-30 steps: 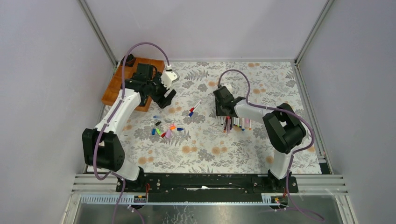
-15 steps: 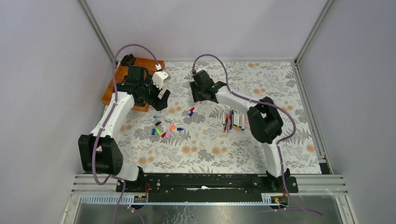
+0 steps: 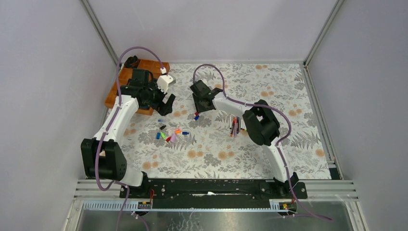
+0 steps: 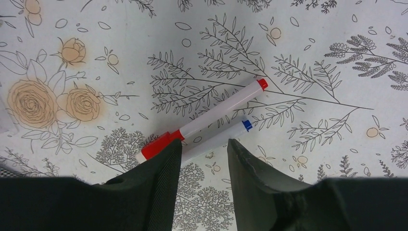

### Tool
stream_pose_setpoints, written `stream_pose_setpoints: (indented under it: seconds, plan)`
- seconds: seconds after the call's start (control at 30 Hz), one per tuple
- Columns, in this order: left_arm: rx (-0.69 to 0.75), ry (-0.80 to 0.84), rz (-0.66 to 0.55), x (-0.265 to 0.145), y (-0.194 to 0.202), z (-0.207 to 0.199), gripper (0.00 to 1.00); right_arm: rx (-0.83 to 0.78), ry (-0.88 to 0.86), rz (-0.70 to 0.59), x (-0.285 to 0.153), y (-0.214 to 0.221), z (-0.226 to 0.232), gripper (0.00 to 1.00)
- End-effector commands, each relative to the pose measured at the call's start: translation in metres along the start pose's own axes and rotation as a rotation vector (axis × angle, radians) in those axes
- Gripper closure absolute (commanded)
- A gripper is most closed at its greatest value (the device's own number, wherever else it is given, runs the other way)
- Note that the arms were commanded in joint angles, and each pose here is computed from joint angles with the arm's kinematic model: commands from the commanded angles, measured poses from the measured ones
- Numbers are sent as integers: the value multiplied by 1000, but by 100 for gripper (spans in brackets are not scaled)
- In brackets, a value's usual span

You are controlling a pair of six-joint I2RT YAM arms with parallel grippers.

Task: Open the pen caps

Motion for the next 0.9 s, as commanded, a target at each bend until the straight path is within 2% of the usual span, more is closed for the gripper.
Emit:
stream_pose_setpoints:
  seconds: [0.0, 0.5, 0.87]
  plan:
    - [12, 8, 0, -5, 3, -4, 2, 28, 20, -26, -1, -7, 3, 55]
    - [32, 17, 3, -9, 3, -6, 2, 10, 92, 11, -2, 18, -19, 65]
    - [53, 36, -4, -14, 0, -9, 2, -33, 69, 55, -17, 38, -33, 79]
Point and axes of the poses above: each gripper's point midway between its finger pads, its own x axis out along the fingers, its own z axis along the line the jaws close on, y = z × x, the point moved 7 cm from there along -x, back along the fingers, and after that the axes turned 12 degrees about x, right-handed, at the moved point
